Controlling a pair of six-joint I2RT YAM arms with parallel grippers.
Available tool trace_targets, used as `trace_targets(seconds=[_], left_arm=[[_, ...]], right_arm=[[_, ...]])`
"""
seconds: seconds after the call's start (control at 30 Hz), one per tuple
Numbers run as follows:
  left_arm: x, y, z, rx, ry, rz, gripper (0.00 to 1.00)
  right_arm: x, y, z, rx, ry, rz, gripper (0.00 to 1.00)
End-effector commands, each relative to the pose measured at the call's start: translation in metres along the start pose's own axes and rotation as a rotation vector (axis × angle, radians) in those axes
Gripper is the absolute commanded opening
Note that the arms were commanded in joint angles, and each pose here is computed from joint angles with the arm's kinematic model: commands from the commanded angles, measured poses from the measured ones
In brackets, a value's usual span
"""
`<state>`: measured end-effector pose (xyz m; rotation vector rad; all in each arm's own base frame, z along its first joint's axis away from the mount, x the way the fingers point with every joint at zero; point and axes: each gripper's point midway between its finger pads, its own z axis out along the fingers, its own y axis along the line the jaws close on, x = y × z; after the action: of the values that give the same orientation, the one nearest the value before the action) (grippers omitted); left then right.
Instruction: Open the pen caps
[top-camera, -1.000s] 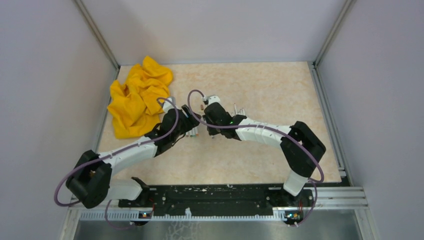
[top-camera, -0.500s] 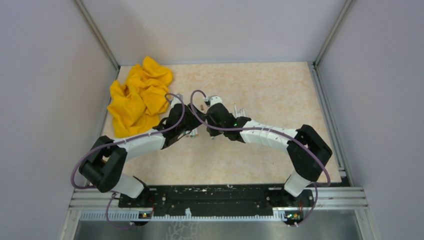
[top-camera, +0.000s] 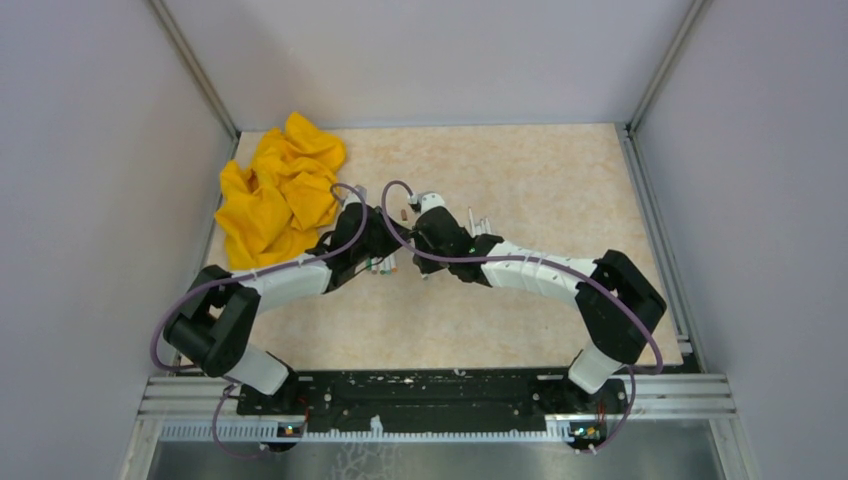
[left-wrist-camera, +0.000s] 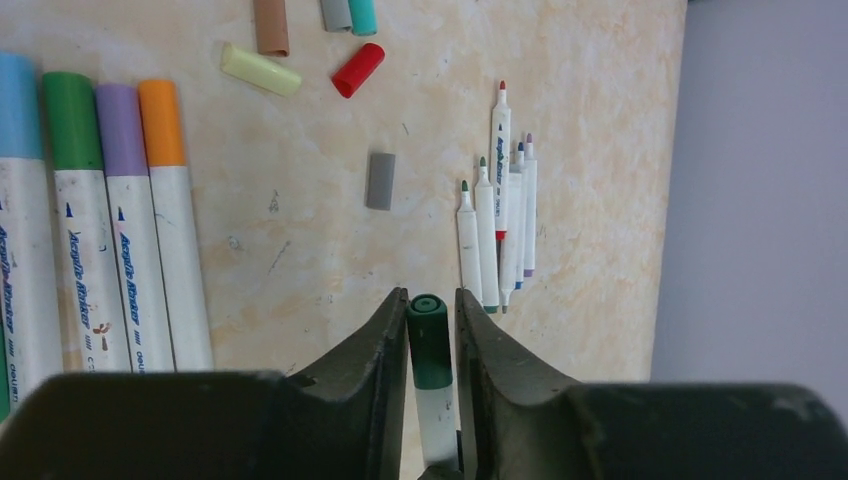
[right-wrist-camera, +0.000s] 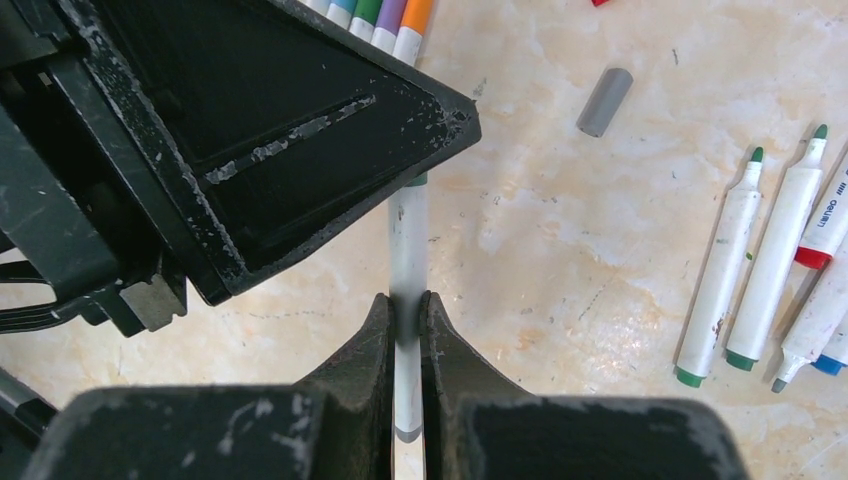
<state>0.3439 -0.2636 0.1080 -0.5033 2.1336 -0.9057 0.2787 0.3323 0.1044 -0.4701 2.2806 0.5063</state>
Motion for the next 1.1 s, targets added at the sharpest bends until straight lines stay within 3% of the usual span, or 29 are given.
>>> trace_targets(seconds=[0.0, 0.1, 0.2, 0.33, 0.4, 0.47, 0.73, 0.93, 1.03, 1.07], left_arm=[[-0.008, -0.021, 0.003, 0.072, 0.005, -0.027, 0.26], [-0.007, -0.019, 0.004, 0.072, 0.009, -0.03, 0.17], [-0.002, -0.022, 0.002, 0.101, 0.043, -0.024, 0.0], [0.001, -0.021, 0.003, 0.112, 0.058, -0.018, 0.0], [0.002, -0.023, 0.003, 0.126, 0.068, -0.023, 0.0], [0.005, -0.027, 0.003, 0.145, 0.085, -0.024, 0.0], [0.006, -0.037, -0.003, 0.186, 0.103, -0.04, 0.0], [0.004, -0.042, -0.009, 0.219, 0.115, -0.072, 0.0], [0.004, -0.043, -0.009, 0.231, 0.121, -0.089, 0.0], [0.004, -0.042, -0.008, 0.23, 0.12, -0.095, 0.0]], right_arm=[[-0.023, 0.014, -0.012, -0.05, -0.079, -0.005, 0.0], [-0.023, 0.013, -0.012, -0.049, -0.08, -0.006, 0.0], [-0.022, 0.012, -0.012, -0.043, -0.081, -0.006, 0.0], [-0.025, 0.013, -0.016, -0.062, -0.113, -0.007, 0.01], [-0.027, 0.015, -0.017, -0.072, -0.124, -0.013, 0.16], [-0.029, 0.015, -0.016, -0.071, -0.124, -0.021, 0.23], [-0.031, 0.014, -0.005, -0.056, -0.123, -0.029, 0.25], [-0.031, 0.009, 0.002, -0.048, -0.123, -0.021, 0.22], [-0.03, 0.005, 0.006, -0.038, -0.119, -0.015, 0.0], [-0.028, 0.002, 0.007, -0.03, -0.113, -0.016, 0.0]])
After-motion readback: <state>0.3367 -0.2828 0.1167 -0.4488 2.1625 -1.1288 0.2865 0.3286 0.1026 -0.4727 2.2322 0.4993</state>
